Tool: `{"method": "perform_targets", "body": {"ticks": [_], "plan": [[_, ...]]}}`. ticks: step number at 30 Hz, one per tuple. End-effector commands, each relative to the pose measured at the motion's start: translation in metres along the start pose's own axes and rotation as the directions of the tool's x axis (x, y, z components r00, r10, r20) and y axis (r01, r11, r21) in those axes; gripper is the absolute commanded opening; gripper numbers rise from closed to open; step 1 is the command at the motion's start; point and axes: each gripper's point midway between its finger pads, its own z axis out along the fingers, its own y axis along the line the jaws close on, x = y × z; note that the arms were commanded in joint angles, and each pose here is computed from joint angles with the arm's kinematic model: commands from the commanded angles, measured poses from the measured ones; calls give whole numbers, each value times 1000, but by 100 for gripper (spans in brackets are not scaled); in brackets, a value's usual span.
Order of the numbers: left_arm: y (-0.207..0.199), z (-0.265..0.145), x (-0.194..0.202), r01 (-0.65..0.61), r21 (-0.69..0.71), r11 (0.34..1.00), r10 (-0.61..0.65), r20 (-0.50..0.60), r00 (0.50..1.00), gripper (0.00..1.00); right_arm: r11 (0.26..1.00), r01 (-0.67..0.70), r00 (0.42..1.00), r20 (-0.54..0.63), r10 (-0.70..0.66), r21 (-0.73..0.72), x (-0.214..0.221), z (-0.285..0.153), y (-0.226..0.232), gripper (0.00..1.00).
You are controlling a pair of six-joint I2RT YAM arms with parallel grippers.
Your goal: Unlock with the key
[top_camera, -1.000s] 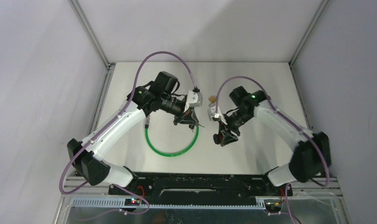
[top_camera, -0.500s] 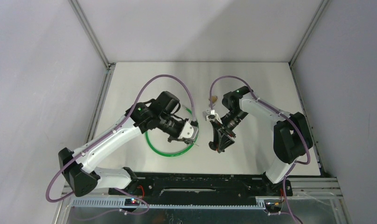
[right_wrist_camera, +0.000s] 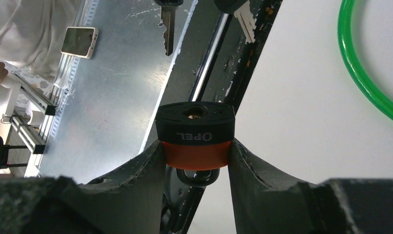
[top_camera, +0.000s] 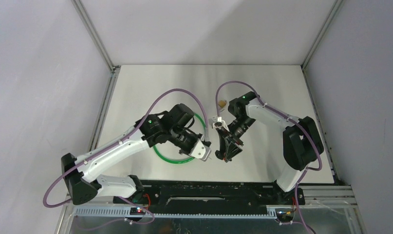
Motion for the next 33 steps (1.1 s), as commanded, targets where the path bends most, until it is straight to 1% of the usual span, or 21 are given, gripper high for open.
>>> {"method": "perform_targets", "body": {"ticks": [1,11,21,26,33], "plan": [[9,4,-1,-64,-29,998,63,-25,998,0,999,49,998,47,-48,-19,-20,3,5,0],[30,13,-3,-61,-89,994,57,-48,997,0,998,53,998,42,-51,-42,-19,7,10,0],[31,21,-5,-72,-93,993,67,-55,996,0,998,52,998,43,-50,-44,-19,8,10,0],[23,24,-2,-86,-70,994,82,-66,994,0,998,51,998,42,-49,-40,-20,7,10,0],[21,24,-1,-90,-79,993,86,-57,995,0,998,48,998,41,-46,-37,-20,7,9,0]]}}
